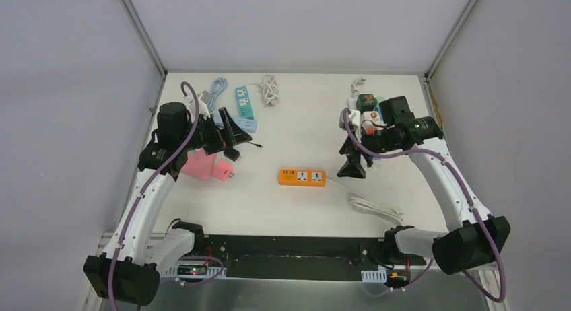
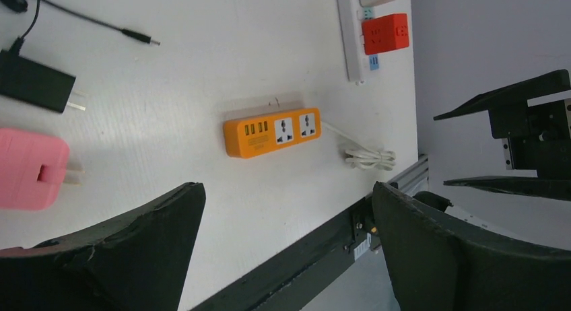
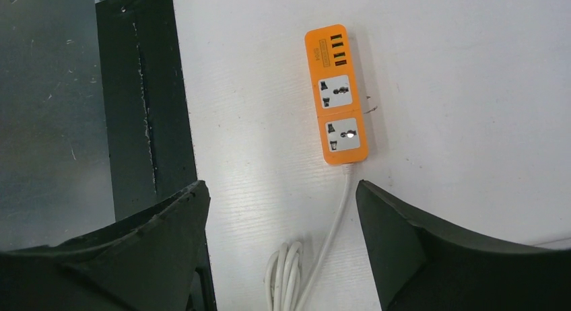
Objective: Pull the plug off the socket
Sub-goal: Place the plug at the center of the board, then pick up the socket from the center of the board.
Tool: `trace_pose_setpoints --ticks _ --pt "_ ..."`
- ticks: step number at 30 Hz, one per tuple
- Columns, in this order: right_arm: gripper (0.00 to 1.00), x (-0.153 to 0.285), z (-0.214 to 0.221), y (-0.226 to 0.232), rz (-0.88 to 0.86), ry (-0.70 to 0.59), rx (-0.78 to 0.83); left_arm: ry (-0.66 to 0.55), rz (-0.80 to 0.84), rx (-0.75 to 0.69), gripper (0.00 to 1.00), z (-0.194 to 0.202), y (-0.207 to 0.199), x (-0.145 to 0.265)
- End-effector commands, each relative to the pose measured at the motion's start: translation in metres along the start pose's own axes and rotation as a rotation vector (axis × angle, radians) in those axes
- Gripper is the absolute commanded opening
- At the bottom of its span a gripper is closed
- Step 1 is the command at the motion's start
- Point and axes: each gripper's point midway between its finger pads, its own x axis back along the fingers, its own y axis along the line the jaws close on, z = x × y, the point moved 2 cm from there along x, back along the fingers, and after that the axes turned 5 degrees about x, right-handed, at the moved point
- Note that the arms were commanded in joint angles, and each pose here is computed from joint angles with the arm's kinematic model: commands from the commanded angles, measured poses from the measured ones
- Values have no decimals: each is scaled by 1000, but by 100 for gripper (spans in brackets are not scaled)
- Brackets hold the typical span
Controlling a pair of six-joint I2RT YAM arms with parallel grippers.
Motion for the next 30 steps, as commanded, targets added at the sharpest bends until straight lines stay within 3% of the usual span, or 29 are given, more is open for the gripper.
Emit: trace_pose_setpoints --ticks 1,5,9,17,30 --pt "85 16 -15 0 42 13 40 -101 179 -175 99 -41 -34 -7" --pt "100 11 -16 -1 -10 10 -25 -102 236 -215 99 -57 -43 -20" --pt "100 5 -18 6 -143 -4 7 -30 276 -223 99 -54 -43 -32" --pt "100 -11 -11 -15 -17 6 104 -65 184 -379 99 -30 -15 -30" --pt "99 -54 28 -17 -21 119 144 -95 2 -413 99 -14 17 -10"
